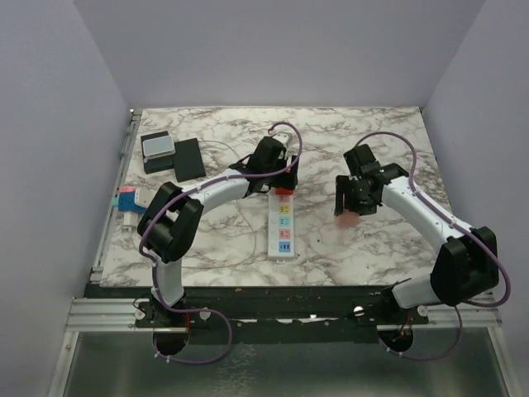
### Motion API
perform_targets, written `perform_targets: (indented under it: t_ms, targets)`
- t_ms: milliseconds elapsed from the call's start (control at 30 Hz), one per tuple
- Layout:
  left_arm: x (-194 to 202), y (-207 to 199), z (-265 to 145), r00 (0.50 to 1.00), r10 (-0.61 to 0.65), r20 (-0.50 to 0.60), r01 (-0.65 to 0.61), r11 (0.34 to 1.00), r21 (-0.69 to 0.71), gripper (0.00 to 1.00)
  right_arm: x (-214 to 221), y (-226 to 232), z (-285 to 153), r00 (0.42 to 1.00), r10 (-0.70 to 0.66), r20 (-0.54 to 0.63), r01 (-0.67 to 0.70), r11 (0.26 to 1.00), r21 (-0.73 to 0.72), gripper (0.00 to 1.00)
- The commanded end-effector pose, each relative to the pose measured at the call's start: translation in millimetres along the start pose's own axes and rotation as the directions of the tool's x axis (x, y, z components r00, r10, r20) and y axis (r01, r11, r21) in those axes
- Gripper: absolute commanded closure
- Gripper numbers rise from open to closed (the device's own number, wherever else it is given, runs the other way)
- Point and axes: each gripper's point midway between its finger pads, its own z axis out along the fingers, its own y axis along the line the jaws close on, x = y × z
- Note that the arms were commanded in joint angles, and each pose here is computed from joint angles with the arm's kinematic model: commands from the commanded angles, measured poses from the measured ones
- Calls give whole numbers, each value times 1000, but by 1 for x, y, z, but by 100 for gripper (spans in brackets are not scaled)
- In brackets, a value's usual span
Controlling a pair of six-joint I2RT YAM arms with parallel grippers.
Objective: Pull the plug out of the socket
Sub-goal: Place the plug at the center of the board.
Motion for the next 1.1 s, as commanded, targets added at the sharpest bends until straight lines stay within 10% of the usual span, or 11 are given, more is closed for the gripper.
perform_targets:
  t_ms: [0,800,1067]
  targets:
    - [38,25,-17,988,48,-149,-60,995,-74,13,7,2,10,994,-52,-99,49,998,-36,100]
    - [-21,-19,-80,998,57,14,-59,994,93,1,-7,-16,88,963,-77,-258,109,988,112,90]
    - [-23,-22,-83,998,59,20,-61,992,107,1,-12,-19,102,959,-64,-277,105,985,136,66]
